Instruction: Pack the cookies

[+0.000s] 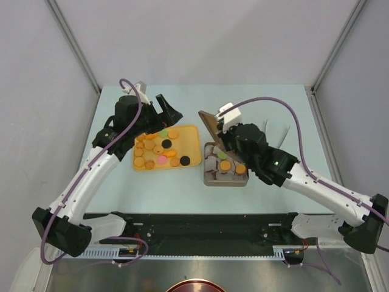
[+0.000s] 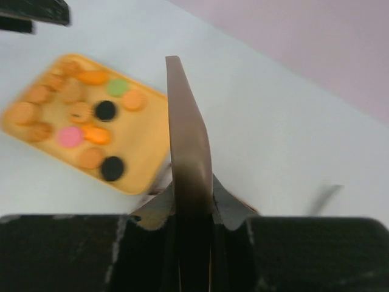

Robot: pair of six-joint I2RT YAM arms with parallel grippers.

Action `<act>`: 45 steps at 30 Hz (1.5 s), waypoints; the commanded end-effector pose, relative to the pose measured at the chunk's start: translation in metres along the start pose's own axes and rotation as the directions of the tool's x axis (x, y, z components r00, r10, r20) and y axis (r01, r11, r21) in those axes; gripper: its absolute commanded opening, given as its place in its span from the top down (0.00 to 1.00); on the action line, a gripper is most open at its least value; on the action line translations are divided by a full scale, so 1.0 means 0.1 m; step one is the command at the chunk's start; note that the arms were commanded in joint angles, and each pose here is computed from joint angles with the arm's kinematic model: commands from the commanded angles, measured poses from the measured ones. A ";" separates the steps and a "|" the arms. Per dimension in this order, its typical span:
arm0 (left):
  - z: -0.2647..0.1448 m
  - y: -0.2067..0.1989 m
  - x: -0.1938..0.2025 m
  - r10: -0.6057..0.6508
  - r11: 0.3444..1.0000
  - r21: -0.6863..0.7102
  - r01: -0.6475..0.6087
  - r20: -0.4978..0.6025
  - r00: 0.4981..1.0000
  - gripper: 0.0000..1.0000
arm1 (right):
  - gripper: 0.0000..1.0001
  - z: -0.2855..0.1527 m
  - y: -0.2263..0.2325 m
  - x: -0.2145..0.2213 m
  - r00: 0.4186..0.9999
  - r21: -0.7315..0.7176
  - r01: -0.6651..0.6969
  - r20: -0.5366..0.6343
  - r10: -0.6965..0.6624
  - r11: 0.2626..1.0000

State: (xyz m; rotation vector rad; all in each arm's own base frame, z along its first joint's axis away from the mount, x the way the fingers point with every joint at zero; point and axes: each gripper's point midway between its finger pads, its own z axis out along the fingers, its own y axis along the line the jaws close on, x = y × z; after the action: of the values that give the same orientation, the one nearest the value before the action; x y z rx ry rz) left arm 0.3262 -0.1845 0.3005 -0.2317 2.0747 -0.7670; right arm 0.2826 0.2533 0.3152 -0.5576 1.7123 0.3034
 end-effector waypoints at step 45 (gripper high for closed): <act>0.23 -1.00 0.89 0.095 0.834 0.512 0.205 -0.501 0.860 0.02 | 1.00 -0.59 0.12 0.40 0.495 0.361 0.842 -0.216 -0.842 0.402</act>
State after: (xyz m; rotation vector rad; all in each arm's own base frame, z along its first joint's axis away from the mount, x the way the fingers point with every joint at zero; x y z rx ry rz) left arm 0.2907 -0.2954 0.2729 0.1244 2.2892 -1.5022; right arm 0.2233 0.2166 0.2806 -1.0334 1.2449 -0.8356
